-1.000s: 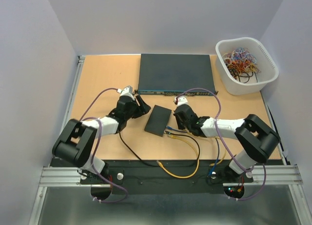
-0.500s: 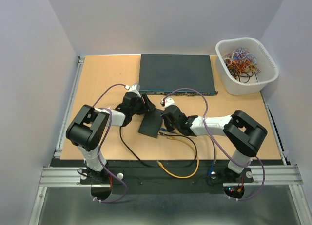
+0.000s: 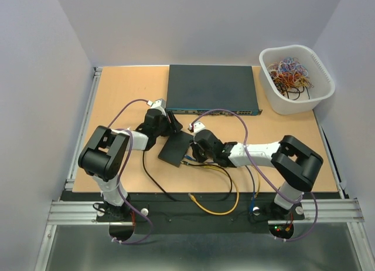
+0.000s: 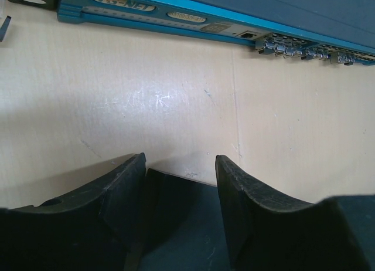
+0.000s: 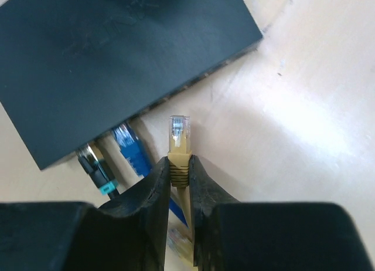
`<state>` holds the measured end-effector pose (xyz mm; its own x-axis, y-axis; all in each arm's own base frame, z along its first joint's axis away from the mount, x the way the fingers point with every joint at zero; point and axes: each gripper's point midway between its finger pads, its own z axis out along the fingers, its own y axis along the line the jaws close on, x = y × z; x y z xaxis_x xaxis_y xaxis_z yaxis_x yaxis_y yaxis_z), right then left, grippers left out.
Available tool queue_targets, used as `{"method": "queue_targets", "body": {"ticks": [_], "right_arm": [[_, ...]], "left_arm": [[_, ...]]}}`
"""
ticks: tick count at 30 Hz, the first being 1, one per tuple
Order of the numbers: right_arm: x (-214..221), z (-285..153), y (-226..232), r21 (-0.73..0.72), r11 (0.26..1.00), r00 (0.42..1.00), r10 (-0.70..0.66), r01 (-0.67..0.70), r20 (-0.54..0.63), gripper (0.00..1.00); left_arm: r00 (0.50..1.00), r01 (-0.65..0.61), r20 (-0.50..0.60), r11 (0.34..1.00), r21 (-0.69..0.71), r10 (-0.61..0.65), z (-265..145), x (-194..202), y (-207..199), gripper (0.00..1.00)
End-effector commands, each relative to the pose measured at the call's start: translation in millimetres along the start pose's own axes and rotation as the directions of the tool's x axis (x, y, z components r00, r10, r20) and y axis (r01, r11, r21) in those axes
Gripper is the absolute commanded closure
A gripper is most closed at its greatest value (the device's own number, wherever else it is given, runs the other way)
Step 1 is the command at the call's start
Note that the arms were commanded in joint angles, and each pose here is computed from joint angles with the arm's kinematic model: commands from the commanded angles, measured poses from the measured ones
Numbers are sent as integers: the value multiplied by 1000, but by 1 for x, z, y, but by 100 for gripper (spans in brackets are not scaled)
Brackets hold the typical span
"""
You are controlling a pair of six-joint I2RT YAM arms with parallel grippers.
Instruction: Insert the plug into the switch port
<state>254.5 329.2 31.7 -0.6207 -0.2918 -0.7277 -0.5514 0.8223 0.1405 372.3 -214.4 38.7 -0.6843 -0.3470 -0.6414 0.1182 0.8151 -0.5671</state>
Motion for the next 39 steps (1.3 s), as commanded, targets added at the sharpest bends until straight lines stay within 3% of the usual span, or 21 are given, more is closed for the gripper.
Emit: {"method": "queue_targets", "body": {"ticks": [1, 9, 23, 39], "right_arm": [[-15, -16, -5, 31, 999, 999, -15, 13, 50, 100], [0, 4, -9, 73, 996, 997, -55, 58, -46, 100], [-10, 21, -4, 84, 990, 990, -104, 112, -92, 100], [-12, 15, 21, -52, 989, 977, -145, 138, -157, 100]], "left_arm": [[999, -29, 21, 1000, 0, 29, -1, -8, 0, 38], [999, -38, 34, 999, -16, 38, -15, -12, 0, 39], [998, -59, -12, 996, -60, 59, -18, 8, 9, 44], [997, -71, -44, 995, -63, 68, -19, 26, 6, 46]]}}
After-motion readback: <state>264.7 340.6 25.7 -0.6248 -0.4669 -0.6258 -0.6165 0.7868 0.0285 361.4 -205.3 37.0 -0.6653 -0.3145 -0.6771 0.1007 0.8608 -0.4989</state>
